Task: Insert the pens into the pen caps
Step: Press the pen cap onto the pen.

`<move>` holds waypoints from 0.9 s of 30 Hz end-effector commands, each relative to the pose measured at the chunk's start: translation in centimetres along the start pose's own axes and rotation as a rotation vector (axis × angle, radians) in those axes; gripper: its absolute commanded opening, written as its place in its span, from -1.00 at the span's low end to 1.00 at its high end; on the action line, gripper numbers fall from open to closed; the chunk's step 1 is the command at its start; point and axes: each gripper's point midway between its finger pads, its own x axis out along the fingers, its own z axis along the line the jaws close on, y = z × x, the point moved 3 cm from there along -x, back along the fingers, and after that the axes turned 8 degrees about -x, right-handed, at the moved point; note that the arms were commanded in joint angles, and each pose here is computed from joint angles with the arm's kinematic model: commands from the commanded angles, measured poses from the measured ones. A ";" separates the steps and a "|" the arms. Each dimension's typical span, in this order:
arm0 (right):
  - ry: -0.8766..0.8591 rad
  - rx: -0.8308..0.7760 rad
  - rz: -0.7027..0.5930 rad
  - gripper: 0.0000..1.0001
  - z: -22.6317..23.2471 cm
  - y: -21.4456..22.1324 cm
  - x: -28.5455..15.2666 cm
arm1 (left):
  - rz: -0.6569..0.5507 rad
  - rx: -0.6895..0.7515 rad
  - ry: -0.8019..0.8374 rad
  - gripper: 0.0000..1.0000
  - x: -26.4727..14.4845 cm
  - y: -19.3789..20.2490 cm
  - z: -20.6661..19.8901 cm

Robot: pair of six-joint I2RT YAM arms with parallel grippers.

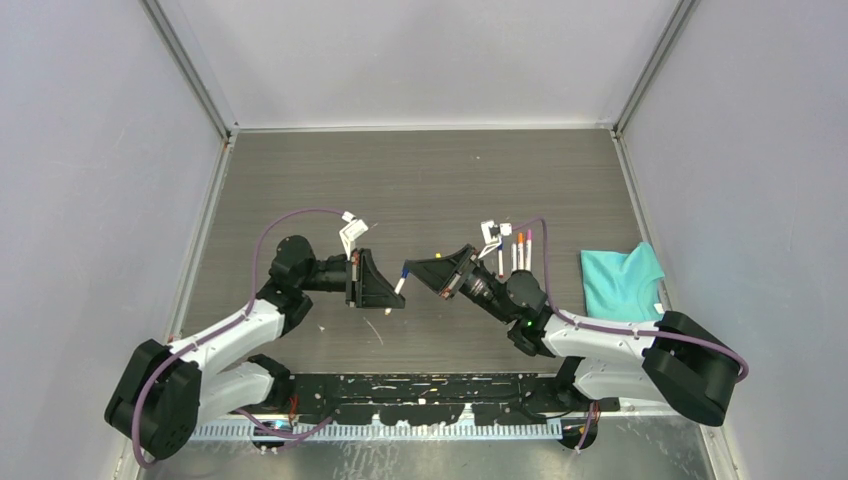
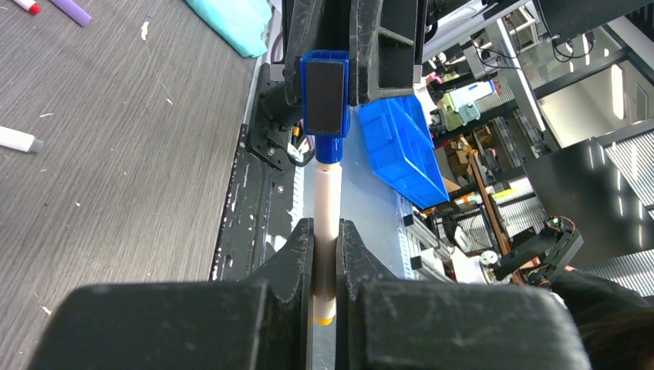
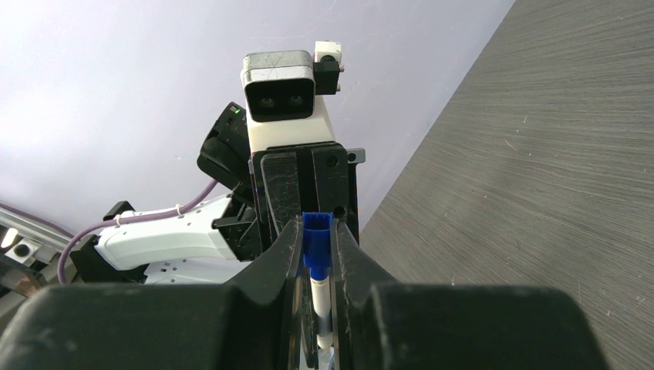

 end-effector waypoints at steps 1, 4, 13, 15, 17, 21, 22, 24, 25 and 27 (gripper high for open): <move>-0.151 0.138 0.814 -0.98 2.0 14.5 -9.5 | -0.617 0.307 -0.034 -1.00 -1.8 -13.5 -4.0; -0.153 0.135 0.832 -0.98 2.0 14.8 -9.8 | -0.619 0.298 -0.034 -1.00 -1.9 -13.6 -3.9; -0.145 0.136 0.880 -0.98 2.3 15.7 -10.2 | -0.636 0.300 -0.056 -1.00 -2.4 -14.0 -3.8; -0.137 0.148 0.876 -0.98 2.4 15.7 -10.1 | -0.643 0.309 -0.063 -0.99 -2.5 -14.0 -3.8; -0.116 0.161 0.870 -0.98 2.2 15.8 -10.0 | -0.653 0.316 -0.083 -0.99 -2.6 -14.0 -3.5; -0.100 0.152 0.868 -0.98 2.6 15.9 -9.7 | -0.668 0.302 -0.091 -0.99 -2.6 -14.4 -3.3; -0.099 0.143 0.878 -0.98 2.5 16.1 -9.8 | -0.669 0.295 -0.089 -0.99 -2.6 -14.5 -3.3; -0.105 0.146 0.887 -0.98 2.6 16.4 -10.1 | -0.673 0.287 -0.088 -1.00 -2.6 -14.6 -3.3; -0.111 0.150 0.889 -0.98 2.6 16.5 -10.2 | -0.677 0.284 -0.089 -1.00 -2.6 -14.7 -3.3; -0.124 0.142 0.897 -0.98 2.8 16.6 -10.4 | -0.679 0.276 -0.096 -1.00 -2.7 -14.8 -3.3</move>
